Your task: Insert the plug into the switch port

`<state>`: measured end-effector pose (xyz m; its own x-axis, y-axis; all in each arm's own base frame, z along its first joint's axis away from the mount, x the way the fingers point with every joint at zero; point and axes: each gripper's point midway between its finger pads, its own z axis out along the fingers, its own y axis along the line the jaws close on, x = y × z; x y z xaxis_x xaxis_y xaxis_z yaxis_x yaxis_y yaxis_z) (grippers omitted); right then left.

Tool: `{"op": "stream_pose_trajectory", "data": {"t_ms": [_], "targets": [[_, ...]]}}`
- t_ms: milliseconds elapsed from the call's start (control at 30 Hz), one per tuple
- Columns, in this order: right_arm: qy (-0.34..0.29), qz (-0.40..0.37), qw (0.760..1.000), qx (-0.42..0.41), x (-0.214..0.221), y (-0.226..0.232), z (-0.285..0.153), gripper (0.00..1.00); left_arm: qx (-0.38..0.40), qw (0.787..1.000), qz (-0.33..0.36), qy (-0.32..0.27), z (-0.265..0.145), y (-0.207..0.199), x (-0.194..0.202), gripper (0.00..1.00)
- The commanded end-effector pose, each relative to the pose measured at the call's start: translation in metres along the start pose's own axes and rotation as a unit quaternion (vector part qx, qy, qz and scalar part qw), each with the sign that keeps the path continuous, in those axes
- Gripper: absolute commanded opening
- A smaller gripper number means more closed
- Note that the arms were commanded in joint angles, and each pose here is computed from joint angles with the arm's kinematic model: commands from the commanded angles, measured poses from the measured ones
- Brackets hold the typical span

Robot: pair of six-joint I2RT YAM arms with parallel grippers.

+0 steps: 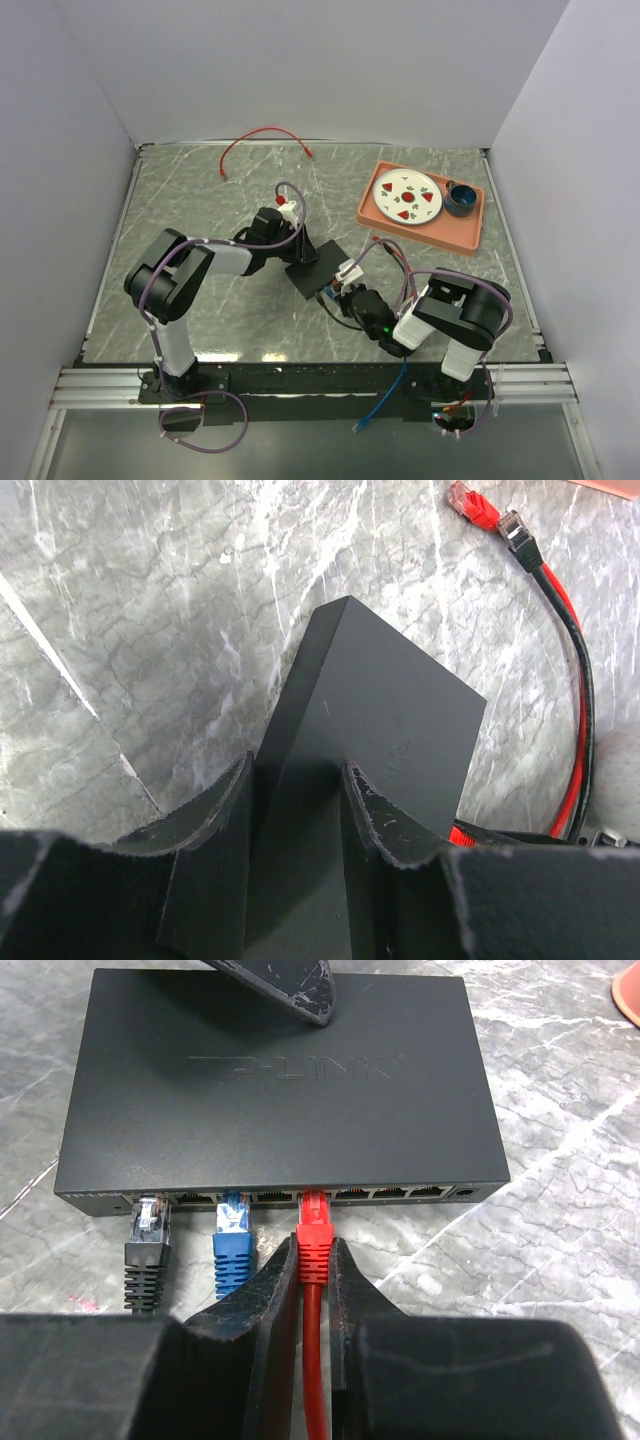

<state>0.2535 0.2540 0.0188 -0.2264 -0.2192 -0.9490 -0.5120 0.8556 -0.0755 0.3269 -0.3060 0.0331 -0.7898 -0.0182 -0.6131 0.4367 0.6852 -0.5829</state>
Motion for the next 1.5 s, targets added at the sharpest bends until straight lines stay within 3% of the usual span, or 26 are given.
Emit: {"op": "stream_pose_trajectory", "data": {"t_ms": [0, 100, 133, 200, 233, 433, 567, 767, 800, 900, 1067, 1367, 1467], "targets": [[-0.204, 0.100, 0.974, -0.019, -0.137, 0.013, 0.026, 0.00, 0.158, 0.905, -0.105, 0.381, -0.064, -0.104, 0.199, 0.06], [-0.194, 0.104, 0.975, -0.017, -0.128, 0.011, 0.022, 0.00, 0.132, 0.917, -0.089, 0.366, -0.056, -0.097, 0.192, 0.20], [-0.191, 0.106, 0.976, -0.015, -0.125, 0.010, 0.020, 0.00, 0.113, 0.924, -0.085, 0.355, -0.051, -0.091, 0.186, 0.32], [-0.180, 0.107, 0.978, -0.014, -0.113, 0.007, 0.016, 0.00, 0.091, 0.933, -0.083, 0.338, -0.049, -0.083, 0.174, 0.41], [-0.178, 0.110, 0.978, -0.012, -0.110, 0.006, 0.014, 0.00, 0.083, 0.938, -0.078, 0.327, -0.045, -0.080, 0.164, 0.50], [-0.153, 0.106, 0.982, -0.015, -0.082, 0.007, 0.005, 0.00, 0.036, 0.957, -0.082, 0.275, -0.037, -0.048, 0.120, 0.70], [-0.141, 0.111, 0.984, -0.015, -0.069, 0.008, 0.000, 0.04, 0.016, 0.959, -0.084, 0.271, -0.033, -0.033, 0.112, 0.73], [-0.126, 0.114, 0.985, -0.014, -0.056, 0.006, -0.003, 0.33, -0.022, 0.966, -0.075, 0.247, -0.029, -0.021, 0.093, 0.80], [-0.124, 0.115, 0.986, -0.013, -0.055, 0.006, -0.003, 0.41, -0.031, 0.969, -0.070, 0.236, -0.027, -0.019, 0.085, 0.83], [-0.117, 0.116, 0.986, -0.015, -0.050, 0.006, -0.006, 0.52, -0.046, 0.973, -0.058, 0.219, -0.027, -0.018, 0.067, 0.86], [-0.106, 0.119, 0.987, -0.016, -0.041, 0.004, -0.010, 0.59, -0.075, 0.983, -0.030, 0.166, -0.037, -0.023, 0.029, 0.89], [-0.105, 0.128, 0.986, -0.018, -0.038, 0.003, -0.014, 0.60, -0.162, 0.985, 0.011, 0.058, -0.071, -0.017, -0.027, 0.95], [-0.105, 0.129, 0.986, -0.018, -0.038, 0.004, -0.014, 0.60, -0.133, 0.990, 0.023, 0.040, -0.080, -0.032, -0.036, 0.95]]}}
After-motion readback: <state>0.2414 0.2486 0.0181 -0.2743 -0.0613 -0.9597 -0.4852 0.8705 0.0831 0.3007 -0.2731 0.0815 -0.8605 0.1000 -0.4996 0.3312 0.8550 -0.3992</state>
